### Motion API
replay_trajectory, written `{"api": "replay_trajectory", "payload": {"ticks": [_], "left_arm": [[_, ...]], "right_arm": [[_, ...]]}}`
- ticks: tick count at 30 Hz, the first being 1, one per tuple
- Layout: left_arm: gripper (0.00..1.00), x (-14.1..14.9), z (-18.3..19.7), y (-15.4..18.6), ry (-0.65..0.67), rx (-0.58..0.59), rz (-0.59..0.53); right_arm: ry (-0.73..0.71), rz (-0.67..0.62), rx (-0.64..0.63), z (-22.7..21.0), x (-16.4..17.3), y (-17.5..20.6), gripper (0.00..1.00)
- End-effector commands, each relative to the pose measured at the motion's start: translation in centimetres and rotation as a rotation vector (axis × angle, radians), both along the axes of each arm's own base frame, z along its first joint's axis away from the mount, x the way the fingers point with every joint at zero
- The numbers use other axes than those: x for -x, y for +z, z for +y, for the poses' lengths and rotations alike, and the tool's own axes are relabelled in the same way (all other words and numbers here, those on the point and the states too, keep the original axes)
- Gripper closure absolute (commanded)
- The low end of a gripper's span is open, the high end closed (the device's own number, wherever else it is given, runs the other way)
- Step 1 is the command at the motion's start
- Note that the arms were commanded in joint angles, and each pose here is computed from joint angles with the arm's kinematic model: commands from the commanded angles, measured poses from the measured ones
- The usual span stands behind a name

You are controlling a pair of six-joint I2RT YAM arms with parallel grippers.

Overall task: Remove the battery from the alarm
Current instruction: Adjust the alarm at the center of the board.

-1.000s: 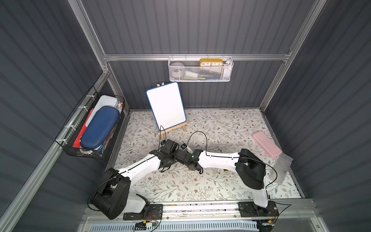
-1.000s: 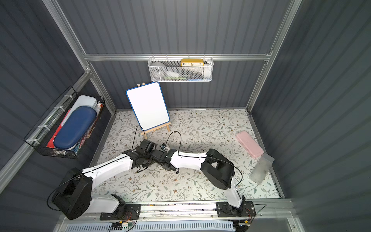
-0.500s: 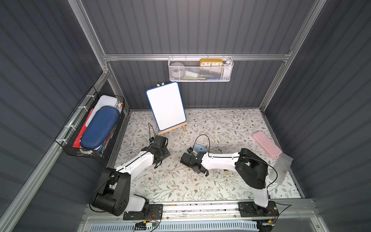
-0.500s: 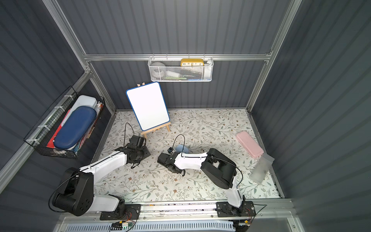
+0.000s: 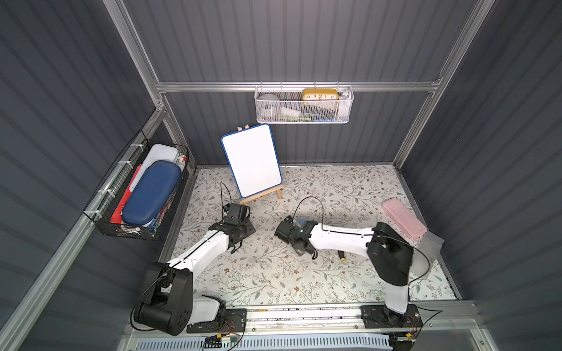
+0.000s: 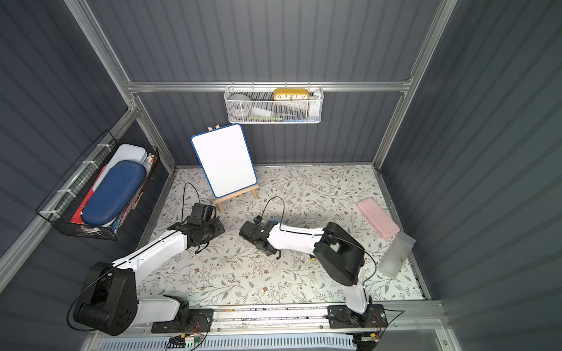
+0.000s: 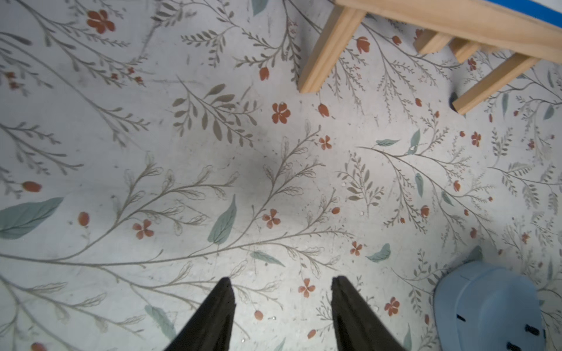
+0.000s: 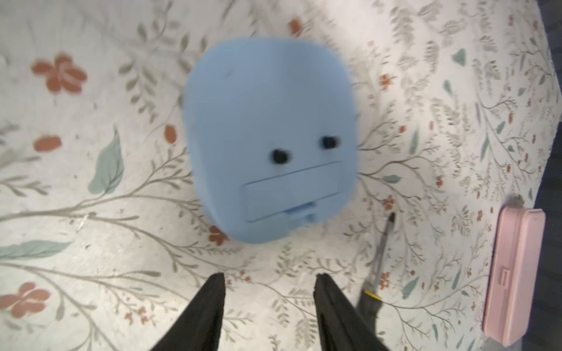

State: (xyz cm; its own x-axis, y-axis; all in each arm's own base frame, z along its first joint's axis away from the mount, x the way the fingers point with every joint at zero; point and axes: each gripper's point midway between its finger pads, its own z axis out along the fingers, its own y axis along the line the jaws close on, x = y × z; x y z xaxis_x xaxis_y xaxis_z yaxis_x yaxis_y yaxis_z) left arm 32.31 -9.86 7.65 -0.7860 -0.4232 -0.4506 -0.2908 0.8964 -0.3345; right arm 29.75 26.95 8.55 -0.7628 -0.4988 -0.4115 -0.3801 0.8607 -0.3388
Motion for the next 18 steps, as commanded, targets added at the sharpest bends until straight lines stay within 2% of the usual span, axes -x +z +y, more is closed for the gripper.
{"api": "replay_trajectory", "payload": {"ticks": [1,3,4,5,6,10,14,18], "left_arm": [[0.55,-0.1,-2.2,-1.3,-0.107,0.067,0.019],[0.70,-0.7,-4.5,-1.3,-0.180,0.137,0.005],[0.79,-1.0,-5.5,-1.3,-0.206,0.152,0.001],[0.88,-1.1,-6.8,-1.6,-0.236,0.162,0.008],[0.90,-1.3,-8.1,-1.8,-0.266,0.172,0.017],[0.90,-2.0,-12.3,-3.2,-0.343,0.186,0.060],[0.90,-3.2,-13.5,-5.0,-0.323,0.217,0.105],[0.88,-5.5,-13.5,-6.1,-0.308,0.162,0.106]], "right_arm": [[-0.105,0.037,-0.248,-2.1,-3.0,3.1,0.67],[-0.162,0.068,-0.251,-3.5,-4.8,1.6,0.92],[-0.178,0.099,-0.244,-3.8,-5.4,0.7,0.98],[-0.194,0.143,-0.243,-4.0,-6.2,-0.3,1.00],[-0.209,0.201,-0.248,-3.9,-6.6,-1.2,1.00],[-0.211,0.263,-0.344,-2.5,-9.4,-3.7,1.00],[-0.220,0.317,-0.332,-2.4,-10.7,-5.5,1.00],[-0.208,0.346,-0.365,-2.3,-11.3,-6.5,1.00]]}}
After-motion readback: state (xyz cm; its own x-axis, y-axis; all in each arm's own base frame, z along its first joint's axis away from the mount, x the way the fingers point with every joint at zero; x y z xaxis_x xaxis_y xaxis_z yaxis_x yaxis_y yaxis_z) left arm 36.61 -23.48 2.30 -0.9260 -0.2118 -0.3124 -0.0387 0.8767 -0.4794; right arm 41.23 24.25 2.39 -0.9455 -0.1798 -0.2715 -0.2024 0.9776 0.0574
